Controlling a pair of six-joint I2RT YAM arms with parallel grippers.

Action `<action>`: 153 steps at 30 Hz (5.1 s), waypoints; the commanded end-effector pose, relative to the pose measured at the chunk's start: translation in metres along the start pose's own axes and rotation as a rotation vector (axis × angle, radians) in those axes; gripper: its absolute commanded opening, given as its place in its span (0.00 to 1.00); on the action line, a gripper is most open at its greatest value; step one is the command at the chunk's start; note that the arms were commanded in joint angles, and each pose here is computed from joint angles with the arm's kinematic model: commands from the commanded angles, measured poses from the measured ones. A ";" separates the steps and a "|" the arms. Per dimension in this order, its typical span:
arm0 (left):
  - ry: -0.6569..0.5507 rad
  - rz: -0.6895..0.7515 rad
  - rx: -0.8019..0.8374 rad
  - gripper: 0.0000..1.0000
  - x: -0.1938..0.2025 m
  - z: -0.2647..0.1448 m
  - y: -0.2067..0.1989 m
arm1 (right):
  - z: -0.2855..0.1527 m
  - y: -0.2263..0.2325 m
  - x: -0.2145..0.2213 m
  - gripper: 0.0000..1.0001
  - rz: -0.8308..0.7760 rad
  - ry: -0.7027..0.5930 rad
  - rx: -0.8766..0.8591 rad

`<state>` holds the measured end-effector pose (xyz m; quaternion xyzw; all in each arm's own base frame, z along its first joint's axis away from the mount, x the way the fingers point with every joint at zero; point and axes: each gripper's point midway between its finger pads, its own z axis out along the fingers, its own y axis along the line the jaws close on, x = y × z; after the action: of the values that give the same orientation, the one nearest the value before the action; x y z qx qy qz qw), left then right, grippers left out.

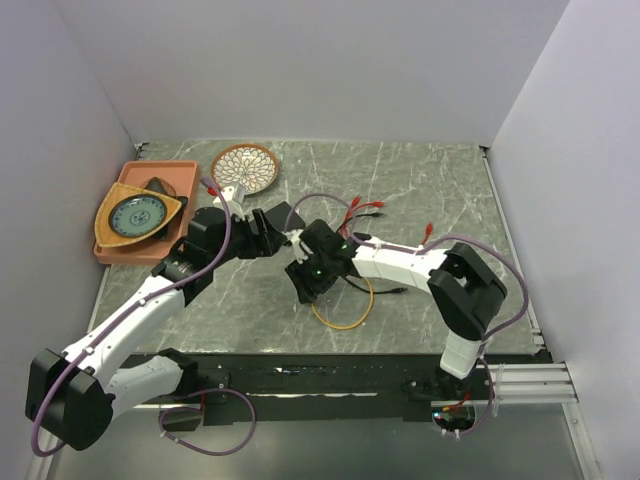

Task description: Insert the plug into the switch port

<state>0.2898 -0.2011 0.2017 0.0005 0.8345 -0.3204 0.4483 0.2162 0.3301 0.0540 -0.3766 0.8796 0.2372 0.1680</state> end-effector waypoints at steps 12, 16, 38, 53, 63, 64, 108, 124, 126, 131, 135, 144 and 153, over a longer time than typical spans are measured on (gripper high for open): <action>-0.082 -0.028 -0.056 0.81 -0.016 -0.017 0.011 | 0.048 -0.019 0.042 0.12 0.116 0.134 0.193; -0.101 -0.034 -0.073 0.81 -0.019 -0.022 0.015 | 0.045 -0.024 0.040 0.00 0.086 0.119 0.216; -0.064 -0.061 0.242 0.77 -0.007 -0.023 -0.033 | -0.118 0.060 -0.052 0.00 -0.209 -0.401 -0.388; 0.017 -0.021 0.468 0.62 0.005 -0.028 -0.068 | -0.145 0.072 -0.057 0.00 -0.207 -0.475 -0.573; 0.034 0.008 0.577 0.63 0.010 -0.039 -0.083 | -0.153 0.075 -0.059 0.00 -0.192 -0.484 -0.657; 0.032 0.009 0.588 0.62 0.010 -0.039 -0.085 | -0.153 0.075 -0.059 0.00 -0.189 -0.483 -0.662; -0.025 -0.414 0.155 0.01 -0.024 -0.020 -0.052 | -0.144 0.038 -0.133 0.74 -0.080 -0.627 0.105; -0.030 -0.406 0.157 0.01 -0.024 -0.020 -0.052 | -0.121 0.053 -0.143 0.41 -0.102 -0.578 0.048; -0.029 -0.404 0.153 0.01 -0.024 -0.020 -0.052 | -0.121 0.053 -0.142 0.33 -0.098 -0.577 0.050; -0.029 -0.406 0.158 0.01 -0.024 -0.020 -0.052 | -0.126 0.046 -0.141 0.00 -0.083 -0.596 0.089; -0.035 -0.397 0.146 0.08 -0.026 -0.020 -0.050 | -0.145 0.037 -0.141 0.00 -0.065 -0.644 0.155; -0.155 -0.349 0.048 0.89 -0.055 -0.032 -0.038 | -0.272 -0.012 -0.107 0.00 -0.032 -0.853 0.369; -0.118 -0.271 -0.048 0.92 -0.053 -0.014 -0.017 | -0.293 -0.059 -0.067 0.00 -0.037 -0.689 0.578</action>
<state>0.2937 -0.1991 0.2573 -0.1525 0.7961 -0.3905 0.4364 0.2555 0.1782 0.3620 -0.1870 0.7398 0.1666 0.6245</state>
